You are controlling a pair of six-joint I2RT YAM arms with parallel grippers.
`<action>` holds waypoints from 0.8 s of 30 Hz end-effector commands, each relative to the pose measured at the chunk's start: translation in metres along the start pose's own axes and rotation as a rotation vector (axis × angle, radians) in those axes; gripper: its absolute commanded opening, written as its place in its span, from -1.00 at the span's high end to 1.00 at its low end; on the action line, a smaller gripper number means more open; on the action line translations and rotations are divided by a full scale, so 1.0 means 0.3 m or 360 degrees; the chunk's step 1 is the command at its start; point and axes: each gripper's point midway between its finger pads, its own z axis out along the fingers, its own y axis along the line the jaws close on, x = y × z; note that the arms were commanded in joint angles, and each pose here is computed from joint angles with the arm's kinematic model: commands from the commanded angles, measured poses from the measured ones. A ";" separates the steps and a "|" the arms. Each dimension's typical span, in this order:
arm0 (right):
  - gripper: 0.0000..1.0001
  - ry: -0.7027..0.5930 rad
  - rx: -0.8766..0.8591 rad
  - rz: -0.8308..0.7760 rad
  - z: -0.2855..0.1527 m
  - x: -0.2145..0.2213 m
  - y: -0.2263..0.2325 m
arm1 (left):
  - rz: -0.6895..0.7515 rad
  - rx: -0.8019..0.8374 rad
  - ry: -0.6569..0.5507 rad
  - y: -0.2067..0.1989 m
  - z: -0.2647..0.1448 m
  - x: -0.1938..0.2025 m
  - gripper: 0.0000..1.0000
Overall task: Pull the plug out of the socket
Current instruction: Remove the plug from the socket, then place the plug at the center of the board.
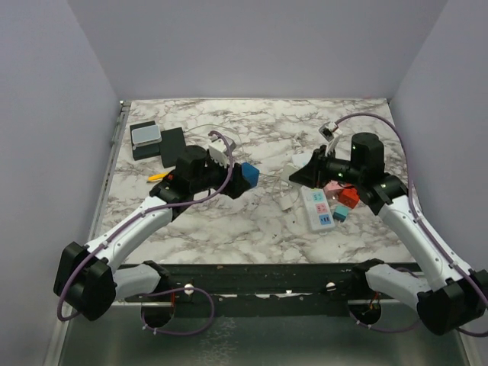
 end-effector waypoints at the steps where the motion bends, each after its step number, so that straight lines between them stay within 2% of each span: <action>1: 0.99 0.0151 0.0511 0.0242 0.013 0.108 -0.215 | -0.0041 -0.0334 -0.0131 0.125 -0.050 -0.061 1.00; 3: 0.99 0.0207 0.0771 0.0334 -0.001 0.163 -0.318 | -0.0044 -0.0326 -0.0124 0.122 -0.049 -0.057 1.00; 5: 0.99 0.0253 0.0904 0.0388 -0.005 0.219 -0.377 | -0.0044 -0.0321 -0.0122 0.122 -0.046 -0.058 1.00; 16: 0.99 0.0370 0.0918 0.0436 0.114 0.334 -0.451 | -0.0059 -0.0283 -0.0066 0.118 -0.022 -0.030 1.00; 24: 0.92 0.0434 0.1071 0.0375 0.145 0.381 -0.519 | -0.0073 -0.0263 -0.0051 0.112 -0.016 -0.023 1.00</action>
